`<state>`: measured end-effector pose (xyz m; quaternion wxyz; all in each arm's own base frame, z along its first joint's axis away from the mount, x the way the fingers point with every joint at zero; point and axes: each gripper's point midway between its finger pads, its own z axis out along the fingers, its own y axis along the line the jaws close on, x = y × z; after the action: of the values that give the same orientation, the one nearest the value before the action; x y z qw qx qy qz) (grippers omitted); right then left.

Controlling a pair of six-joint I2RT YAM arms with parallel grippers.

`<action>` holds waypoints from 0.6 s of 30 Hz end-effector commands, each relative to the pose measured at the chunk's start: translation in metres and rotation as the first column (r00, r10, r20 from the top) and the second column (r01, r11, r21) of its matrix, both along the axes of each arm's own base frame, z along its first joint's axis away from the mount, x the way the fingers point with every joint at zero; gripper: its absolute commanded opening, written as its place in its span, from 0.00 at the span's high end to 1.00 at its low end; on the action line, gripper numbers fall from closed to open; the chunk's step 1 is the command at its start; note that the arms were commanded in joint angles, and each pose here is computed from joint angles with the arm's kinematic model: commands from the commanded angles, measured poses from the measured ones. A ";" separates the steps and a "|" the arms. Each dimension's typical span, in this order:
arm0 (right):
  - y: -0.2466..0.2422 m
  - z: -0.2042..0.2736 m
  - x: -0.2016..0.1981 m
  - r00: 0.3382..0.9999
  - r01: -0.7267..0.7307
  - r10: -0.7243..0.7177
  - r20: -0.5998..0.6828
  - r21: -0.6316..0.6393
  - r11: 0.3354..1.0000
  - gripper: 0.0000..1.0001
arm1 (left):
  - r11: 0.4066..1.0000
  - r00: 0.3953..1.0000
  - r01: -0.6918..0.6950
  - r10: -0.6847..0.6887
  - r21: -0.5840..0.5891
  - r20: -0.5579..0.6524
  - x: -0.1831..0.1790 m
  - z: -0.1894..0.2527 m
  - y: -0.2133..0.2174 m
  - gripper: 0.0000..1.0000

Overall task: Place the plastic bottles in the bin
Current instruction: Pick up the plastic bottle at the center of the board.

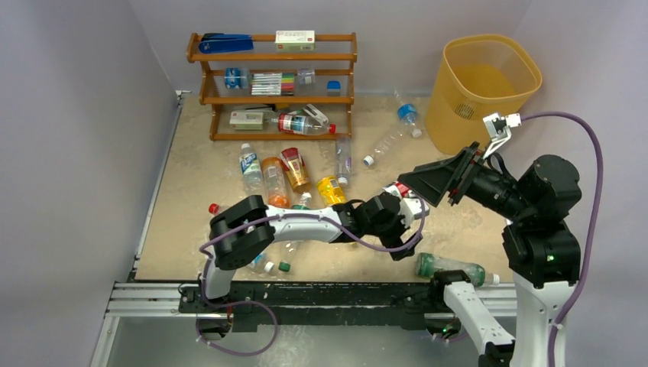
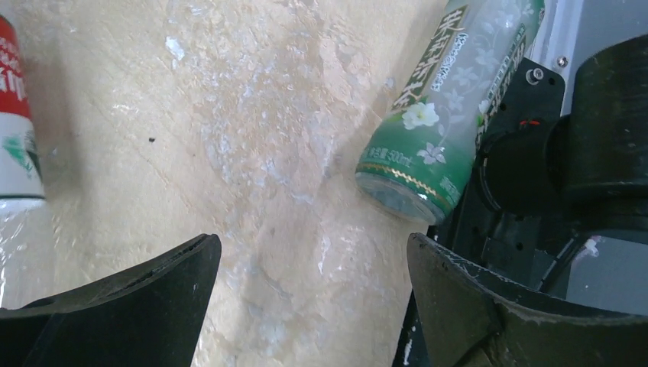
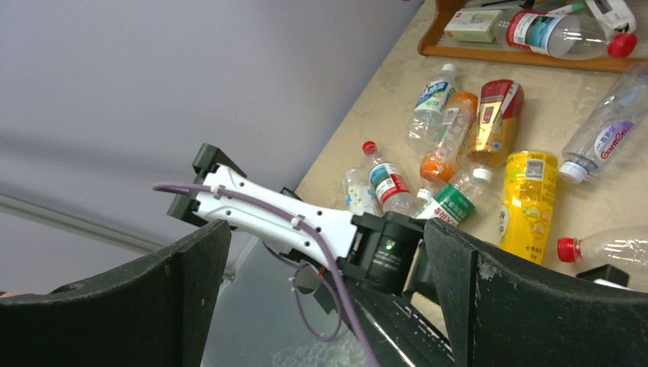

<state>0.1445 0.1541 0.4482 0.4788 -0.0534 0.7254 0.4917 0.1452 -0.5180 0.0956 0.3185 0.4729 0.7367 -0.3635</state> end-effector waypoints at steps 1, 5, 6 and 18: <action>0.004 0.001 0.005 0.999 -0.033 0.033 -0.003 0.007 0.999 0.00 | 0.980 0.989 0.145 -0.147 -0.139 -0.005 -0.012 0.033 -0.037 0.09; 0.003 -0.004 0.006 0.999 -0.029 0.029 -0.012 0.000 1.000 0.00 | 0.969 0.978 0.198 -0.206 -0.150 -0.038 -0.023 0.027 -0.043 0.09; 0.004 -0.005 0.006 0.999 -0.034 0.034 -0.012 0.000 0.999 0.00 | 0.966 0.975 0.208 -0.217 -0.153 -0.045 -0.026 0.027 -0.041 0.09; 0.004 -0.024 0.014 0.999 -0.031 0.031 -0.039 0.001 1.000 0.00 | 0.963 0.972 0.228 -0.233 -0.143 -0.014 -0.027 0.017 -0.041 0.09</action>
<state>0.1624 0.1554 0.4109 0.4382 -0.0292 0.7521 0.4915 0.1126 -0.5464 0.0953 0.2579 0.5154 0.6839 -0.4474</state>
